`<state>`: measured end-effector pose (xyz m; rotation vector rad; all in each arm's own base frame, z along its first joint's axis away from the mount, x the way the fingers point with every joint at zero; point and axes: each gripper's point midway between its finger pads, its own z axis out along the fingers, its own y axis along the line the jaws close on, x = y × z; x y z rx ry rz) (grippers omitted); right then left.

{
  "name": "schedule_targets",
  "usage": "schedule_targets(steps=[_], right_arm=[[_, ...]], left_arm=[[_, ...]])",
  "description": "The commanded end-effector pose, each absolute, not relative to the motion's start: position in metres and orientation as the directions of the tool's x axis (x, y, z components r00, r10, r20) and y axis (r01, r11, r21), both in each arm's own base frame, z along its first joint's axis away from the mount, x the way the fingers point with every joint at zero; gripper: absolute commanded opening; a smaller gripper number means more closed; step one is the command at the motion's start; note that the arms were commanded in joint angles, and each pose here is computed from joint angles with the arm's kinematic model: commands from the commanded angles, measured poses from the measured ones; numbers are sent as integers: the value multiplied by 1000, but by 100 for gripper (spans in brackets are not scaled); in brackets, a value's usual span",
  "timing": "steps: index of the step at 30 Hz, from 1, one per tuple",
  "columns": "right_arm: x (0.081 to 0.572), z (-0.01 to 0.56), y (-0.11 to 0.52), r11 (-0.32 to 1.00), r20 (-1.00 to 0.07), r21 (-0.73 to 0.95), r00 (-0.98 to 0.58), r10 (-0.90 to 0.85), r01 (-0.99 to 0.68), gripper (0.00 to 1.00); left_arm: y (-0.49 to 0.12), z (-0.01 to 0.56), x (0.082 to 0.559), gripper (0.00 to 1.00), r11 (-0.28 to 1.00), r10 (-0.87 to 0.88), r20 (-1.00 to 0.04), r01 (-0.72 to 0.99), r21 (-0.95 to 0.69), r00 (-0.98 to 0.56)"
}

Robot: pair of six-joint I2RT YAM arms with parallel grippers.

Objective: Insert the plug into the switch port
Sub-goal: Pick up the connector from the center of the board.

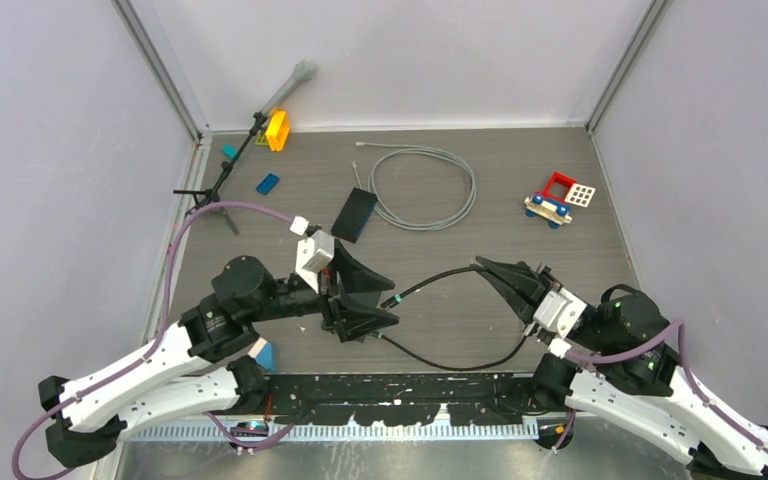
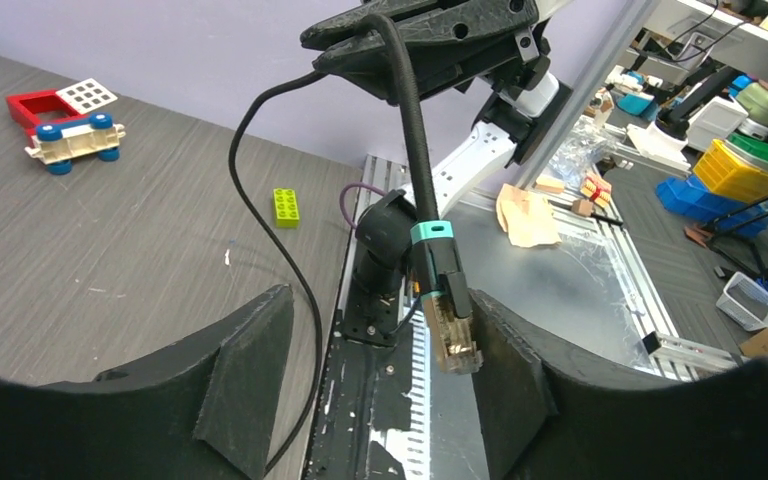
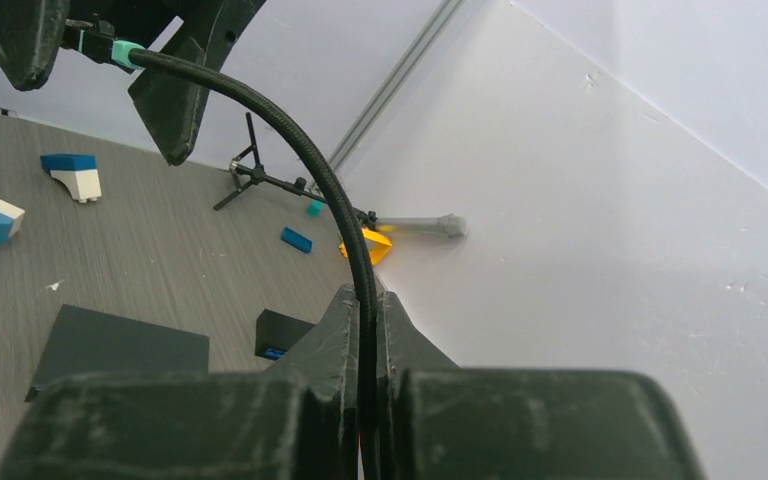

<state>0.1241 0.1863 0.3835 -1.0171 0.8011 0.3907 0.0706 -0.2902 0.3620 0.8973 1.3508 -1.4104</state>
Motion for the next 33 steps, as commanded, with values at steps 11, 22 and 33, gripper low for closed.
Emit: schedule_targets(steps=[11,22,33], right_arm=[[122,399,176,545,-749,-566,662,-24,-619,0],[81,419,203,308,-869,-434,484,106,-847,53],[66,403,270,-35,-980,-200,200,9,-979,51]], left_arm=[[-289,385,70,23,45,-229,-942,964,-261,-244],[-278,356,74,0,116,39,-989,984,-136,-142],[-282,321,77,0,47,354,-932,997,-59,-72]])
